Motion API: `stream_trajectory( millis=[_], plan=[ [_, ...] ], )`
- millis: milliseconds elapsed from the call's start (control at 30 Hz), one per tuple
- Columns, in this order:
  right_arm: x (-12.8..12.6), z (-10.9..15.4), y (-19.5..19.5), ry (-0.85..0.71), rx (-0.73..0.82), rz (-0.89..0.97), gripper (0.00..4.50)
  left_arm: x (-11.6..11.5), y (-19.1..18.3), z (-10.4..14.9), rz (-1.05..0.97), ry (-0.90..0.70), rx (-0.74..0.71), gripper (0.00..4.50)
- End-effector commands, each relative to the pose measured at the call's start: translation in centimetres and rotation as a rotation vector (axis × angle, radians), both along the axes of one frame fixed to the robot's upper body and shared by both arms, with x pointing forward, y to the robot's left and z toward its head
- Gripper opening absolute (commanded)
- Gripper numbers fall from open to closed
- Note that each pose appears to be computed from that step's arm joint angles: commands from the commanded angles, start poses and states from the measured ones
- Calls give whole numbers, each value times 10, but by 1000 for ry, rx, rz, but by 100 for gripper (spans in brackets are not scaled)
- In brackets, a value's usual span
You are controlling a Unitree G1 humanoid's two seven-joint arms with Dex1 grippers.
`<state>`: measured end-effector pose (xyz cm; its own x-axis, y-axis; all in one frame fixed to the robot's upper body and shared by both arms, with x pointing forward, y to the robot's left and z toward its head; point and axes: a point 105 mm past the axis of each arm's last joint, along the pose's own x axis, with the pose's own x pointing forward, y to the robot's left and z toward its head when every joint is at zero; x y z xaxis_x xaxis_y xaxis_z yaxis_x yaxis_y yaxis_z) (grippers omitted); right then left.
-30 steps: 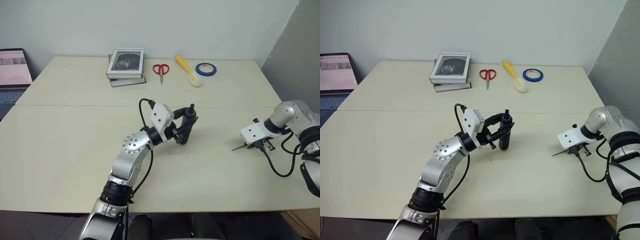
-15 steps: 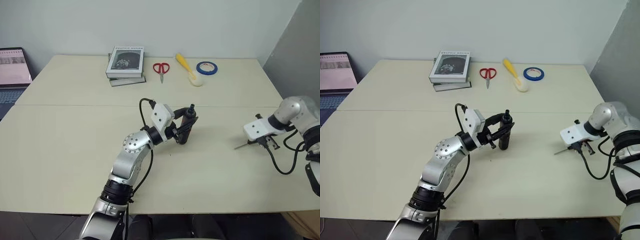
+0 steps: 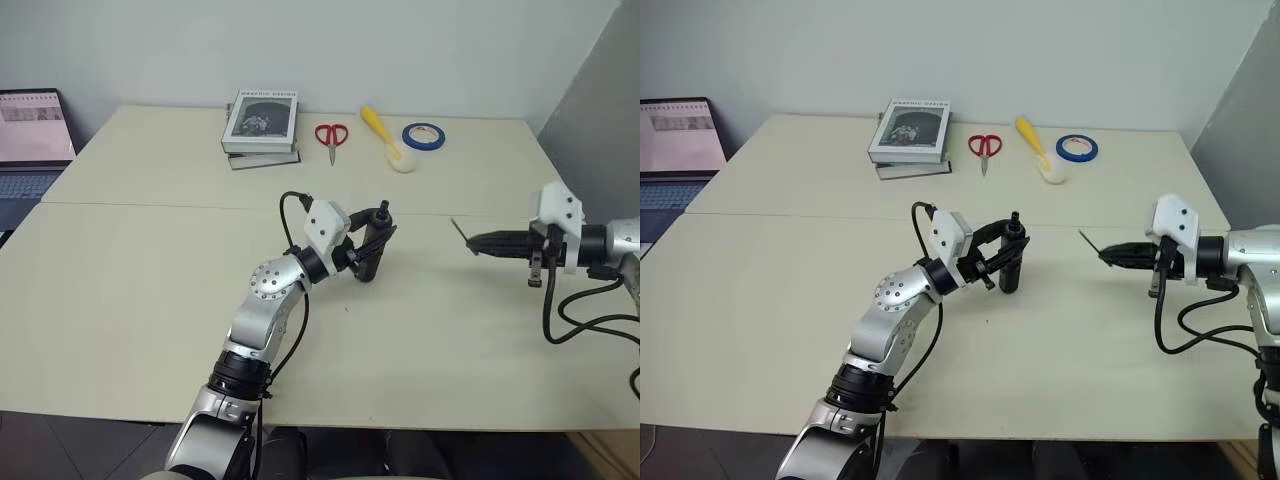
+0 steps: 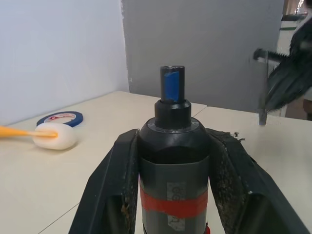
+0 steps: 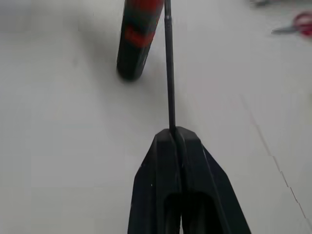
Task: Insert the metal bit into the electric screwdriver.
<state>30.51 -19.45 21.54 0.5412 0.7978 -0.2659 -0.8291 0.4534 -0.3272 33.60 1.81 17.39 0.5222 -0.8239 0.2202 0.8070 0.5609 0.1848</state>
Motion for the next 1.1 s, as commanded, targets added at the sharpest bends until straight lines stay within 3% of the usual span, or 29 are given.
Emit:
stream_trajectory(
  millis=[33, 333, 1100],
  plan=[
    [-18, 42, 21, -64, 254, -64, 0, -7, -6, 27, -36, -60, -35, 165],
    [-31, 71, 56, -61, 582, -50, 0, -4, -7, 15, -33, -14, -10, 165],
    [-31, 70, 66, -16, 558, 99, 0, -28, -19, 12, -226, -9, 49, 164]
  ],
)
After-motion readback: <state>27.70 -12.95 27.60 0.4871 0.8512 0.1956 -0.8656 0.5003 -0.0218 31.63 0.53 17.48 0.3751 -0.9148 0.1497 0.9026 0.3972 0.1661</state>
